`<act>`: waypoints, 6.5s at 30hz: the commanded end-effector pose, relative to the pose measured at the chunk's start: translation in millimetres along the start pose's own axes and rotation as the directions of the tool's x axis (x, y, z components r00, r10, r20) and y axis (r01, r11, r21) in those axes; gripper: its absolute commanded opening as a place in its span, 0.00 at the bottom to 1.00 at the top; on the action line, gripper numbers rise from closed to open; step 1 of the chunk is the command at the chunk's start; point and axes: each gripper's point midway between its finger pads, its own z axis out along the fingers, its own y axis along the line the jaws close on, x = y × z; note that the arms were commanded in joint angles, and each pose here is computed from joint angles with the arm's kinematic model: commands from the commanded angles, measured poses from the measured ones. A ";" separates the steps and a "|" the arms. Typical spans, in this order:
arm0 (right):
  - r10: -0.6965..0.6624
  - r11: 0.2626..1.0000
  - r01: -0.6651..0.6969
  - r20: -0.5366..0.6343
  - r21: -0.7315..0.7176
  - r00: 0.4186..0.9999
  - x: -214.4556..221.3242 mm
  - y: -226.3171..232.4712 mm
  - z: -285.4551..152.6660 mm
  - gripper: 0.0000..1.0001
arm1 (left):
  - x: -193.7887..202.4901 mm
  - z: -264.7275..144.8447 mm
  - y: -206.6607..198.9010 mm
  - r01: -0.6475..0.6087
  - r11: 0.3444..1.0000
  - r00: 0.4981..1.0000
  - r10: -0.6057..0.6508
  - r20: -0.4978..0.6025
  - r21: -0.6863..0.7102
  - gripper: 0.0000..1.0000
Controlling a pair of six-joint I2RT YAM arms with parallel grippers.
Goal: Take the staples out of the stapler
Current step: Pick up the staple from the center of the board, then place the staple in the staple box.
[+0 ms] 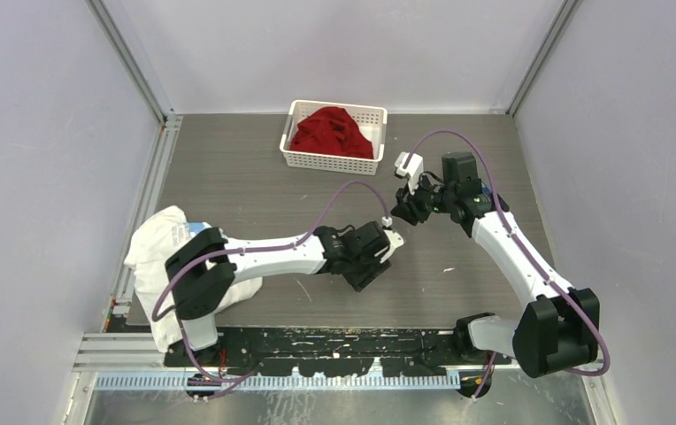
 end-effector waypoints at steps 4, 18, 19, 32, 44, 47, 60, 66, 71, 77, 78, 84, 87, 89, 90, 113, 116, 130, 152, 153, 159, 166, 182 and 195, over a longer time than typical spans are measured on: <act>-0.039 0.996 0.033 0.067 0.080 0.997 -21.2 -15.0 -9.6 0.41 | 2.7 -0.2 6.2 -0.117 0.993 0.984 0.113 -0.134 -0.018 0.40; -0.044 0.994 0.036 0.081 0.103 0.996 -22.0 -17.8 -13.4 0.40 | 1.4 20.8 5.4 -0.187 0.982 0.963 0.185 -0.198 0.009 0.30; -0.044 0.994 0.035 0.082 0.102 0.996 -22.0 -17.7 -13.5 0.40 | 1.3 21.7 5.4 -0.189 0.982 0.962 0.187 -0.200 0.009 0.30; -0.046 0.995 0.038 0.085 0.092 0.995 -21.9 -15.8 -13.2 0.40 | 2.8 33.6 6.8 -0.208 0.978 0.951 0.204 -0.231 0.009 0.22; -0.047 0.995 0.039 0.086 0.087 0.995 -21.5 -14.7 -12.9 0.40 | 8.4 29.6 11.9 -0.168 0.985 0.957 0.154 -0.244 -0.037 0.07; -0.045 0.996 0.038 0.085 0.084 0.995 -21.1 -14.2 -12.4 0.40 | 10.5 22.1 13.0 -0.127 0.990 0.968 0.111 -0.226 -0.059 0.05; -0.041 0.997 0.035 0.087 0.074 0.995 -20.3 -12.3 -11.7 0.40 | 17.1 -10.2 21.7 0.060 0.989 0.996 -0.068 -0.056 -0.138 0.00; -0.041 0.997 0.035 0.089 0.071 0.995 -20.6 -11.7 -11.5 0.40 | -1.6 -32.8 40.3 0.171 0.968 0.981 -0.149 0.124 -0.182 0.00; -0.038 0.997 0.032 0.091 0.063 0.995 -19.6 -10.4 -10.3 0.40 | -15.0 -49.0 70.1 0.314 0.924 0.928 -0.250 0.276 -0.219 0.00; -0.031 0.998 0.026 0.092 0.054 0.995 -18.5 -9.2 -8.9 0.40 | -32.7 -59.3 99.0 0.483 0.849 0.823 -0.358 0.441 -0.214 0.00; -0.032 0.998 0.027 0.093 0.054 0.995 -18.8 -9.2 -8.9 0.40 | -34.5 -60.4 103.1 0.509 0.832 0.806 -0.371 0.461 -0.220 0.00; -0.026 0.999 0.022 0.093 0.040 0.995 -16.8 -7.6 -6.8 0.40 | -37.1 -61.8 124.7 0.604 0.735 0.756 -0.405 0.515 -0.308 0.00; -0.024 0.999 0.021 0.093 0.036 0.995 -16.5 -7.1 -6.3 0.40 | -38.3 -55.1 127.1 0.621 0.719 0.743 -0.413 0.527 -0.312 0.00; -0.022 0.999 0.020 0.092 0.033 0.996 -16.1 -6.4 -5.8 0.40 | -42.2 -51.0 127.2 0.628 0.717 0.734 -0.415 0.538 -0.303 0.00; -0.019 0.999 0.016 0.090 0.031 0.996 -15.2 -6.2 -5.4 0.40 | -43.5 -48.9 127.8 0.630 0.715 0.732 -0.414 0.542 -0.304 0.00; -0.019 1.000 0.018 0.093 0.022 0.995 -15.2 -4.4 -4.7 0.40 | -50.5 -15.8 136.4 0.641 0.686 0.726 -0.399 0.560 -0.343 0.00; -0.020 1.000 0.018 0.093 0.022 0.995 -15.4 -4.3 -4.8 0.40 | -48.3 -13.3 136.6 0.642 0.684 0.728 -0.401 0.555 -0.347 0.00; -0.023 1.000 0.021 0.094 0.022 0.995 -15.6 -4.7 -4.7 0.40 | -44.9 -8.3 135.6 0.639 0.686 0.733 -0.407 0.544 -0.348 0.00; -0.020 1.000 0.018 0.093 0.018 0.995 -14.7 -3.9 -4.0 0.40 | -37.2 -1.2 136.7 0.633 0.677 0.750 -0.418 0.513 -0.375 0.00; -0.019 1.000 0.018 0.093 0.018 0.996 -14.5 -3.9 -4.0 0.40 | -36.5 -0.8 137.0 0.633 0.677 0.751 -0.418 0.510 -0.377 0.00; -0.018 1.000 0.017 0.091 0.017 0.996 -13.9 -3.8 -3.5 0.40 | -34.6 -0.4 138.0 0.634 0.674 0.752 -0.423 0.506 -0.379 0.00; -0.018 1.000 0.017 0.091 0.017 0.996 -13.7 -4.1 -3.4 0.40 | -30.8 2.6 138.4 0.630 0.671 0.760 -0.429 0.489 -0.390 0.00; -0.019 1.000 0.018 0.093 0.016 0.995 -14.4 -3.6 -3.7 0.40 | -26.9 5.7 138.3 0.629 0.670 0.763 -0.439 0.473 -0.393 0.00; -0.020 1.000 0.019 0.094 0.016 0.995 -14.7 -3.2 -4.0 0.40 | -24.6 8.1 139.1 0.631 0.669 0.764 -0.448 0.464 -0.392 0.00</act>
